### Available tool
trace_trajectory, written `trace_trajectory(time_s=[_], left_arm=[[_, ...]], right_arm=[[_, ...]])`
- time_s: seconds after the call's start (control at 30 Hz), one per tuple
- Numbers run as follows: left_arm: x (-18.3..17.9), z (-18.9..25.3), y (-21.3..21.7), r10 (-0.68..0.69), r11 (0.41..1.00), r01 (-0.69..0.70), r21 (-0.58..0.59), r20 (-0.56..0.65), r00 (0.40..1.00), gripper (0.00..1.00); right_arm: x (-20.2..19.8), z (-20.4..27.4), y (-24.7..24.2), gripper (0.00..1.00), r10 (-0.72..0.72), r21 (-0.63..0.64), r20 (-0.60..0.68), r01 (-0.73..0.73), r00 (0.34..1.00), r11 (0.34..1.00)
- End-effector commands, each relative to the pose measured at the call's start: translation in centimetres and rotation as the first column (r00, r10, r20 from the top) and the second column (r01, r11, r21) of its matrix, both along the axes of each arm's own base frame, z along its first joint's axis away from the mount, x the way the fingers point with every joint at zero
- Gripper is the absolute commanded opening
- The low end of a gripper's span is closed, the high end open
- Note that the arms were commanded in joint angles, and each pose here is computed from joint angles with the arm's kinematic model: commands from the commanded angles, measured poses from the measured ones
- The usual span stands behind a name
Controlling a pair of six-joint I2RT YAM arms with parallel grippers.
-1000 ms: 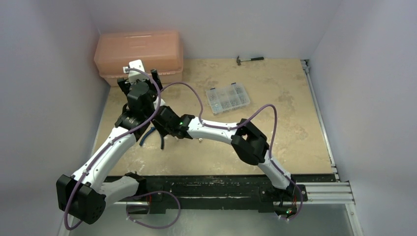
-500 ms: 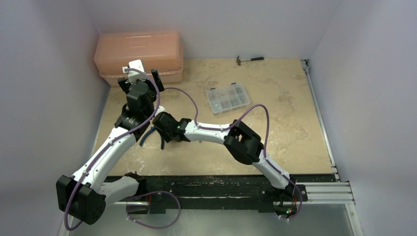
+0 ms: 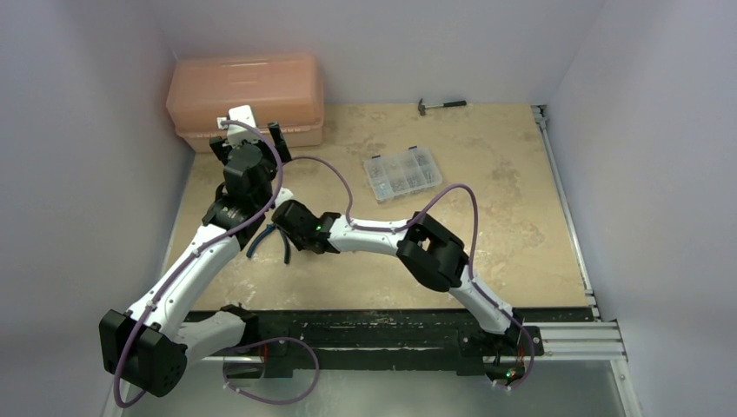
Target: Unlock with the key
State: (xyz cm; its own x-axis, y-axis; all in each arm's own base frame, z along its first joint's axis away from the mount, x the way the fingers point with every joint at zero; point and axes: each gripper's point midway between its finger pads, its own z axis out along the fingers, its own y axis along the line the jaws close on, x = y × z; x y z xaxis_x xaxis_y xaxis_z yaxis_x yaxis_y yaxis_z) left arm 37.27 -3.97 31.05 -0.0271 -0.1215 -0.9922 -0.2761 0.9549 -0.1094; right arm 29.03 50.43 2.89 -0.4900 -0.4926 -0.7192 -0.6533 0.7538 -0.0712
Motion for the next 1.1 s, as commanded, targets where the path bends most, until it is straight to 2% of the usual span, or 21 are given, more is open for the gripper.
trace_trajectory(time_s=[0.0,0.3,0.8,1.07], left_arm=[[-0.1,2.2,-0.2,-0.019,0.999,0.022,-0.04,0.068,0.998,0.86],[0.1,2.3,-0.8,-0.055,0.998,0.058,-0.038,0.069,0.996,0.85],[0.6,1.9,-2.3,-0.137,0.99,0.139,-0.035,0.057,0.989,0.84],[0.8,1.8,-2.9,-0.164,0.985,0.166,-0.043,0.054,0.985,0.83]], right_arm=[[-0.7,-0.8,-1.7,0.2,-0.006,-0.045,-0.028,0.005,1.0,0.999],[-0.9,2.8,-3.1,0.0,-0.048,0.029,0.006,0.048,0.999,0.998],[-2.2,6.5,-5.3,0.0,-0.122,0.154,-0.012,0.122,0.992,0.98],[-3.3,10.9,-6.0,0.0,-0.14,0.291,-0.043,0.146,0.989,0.945]])
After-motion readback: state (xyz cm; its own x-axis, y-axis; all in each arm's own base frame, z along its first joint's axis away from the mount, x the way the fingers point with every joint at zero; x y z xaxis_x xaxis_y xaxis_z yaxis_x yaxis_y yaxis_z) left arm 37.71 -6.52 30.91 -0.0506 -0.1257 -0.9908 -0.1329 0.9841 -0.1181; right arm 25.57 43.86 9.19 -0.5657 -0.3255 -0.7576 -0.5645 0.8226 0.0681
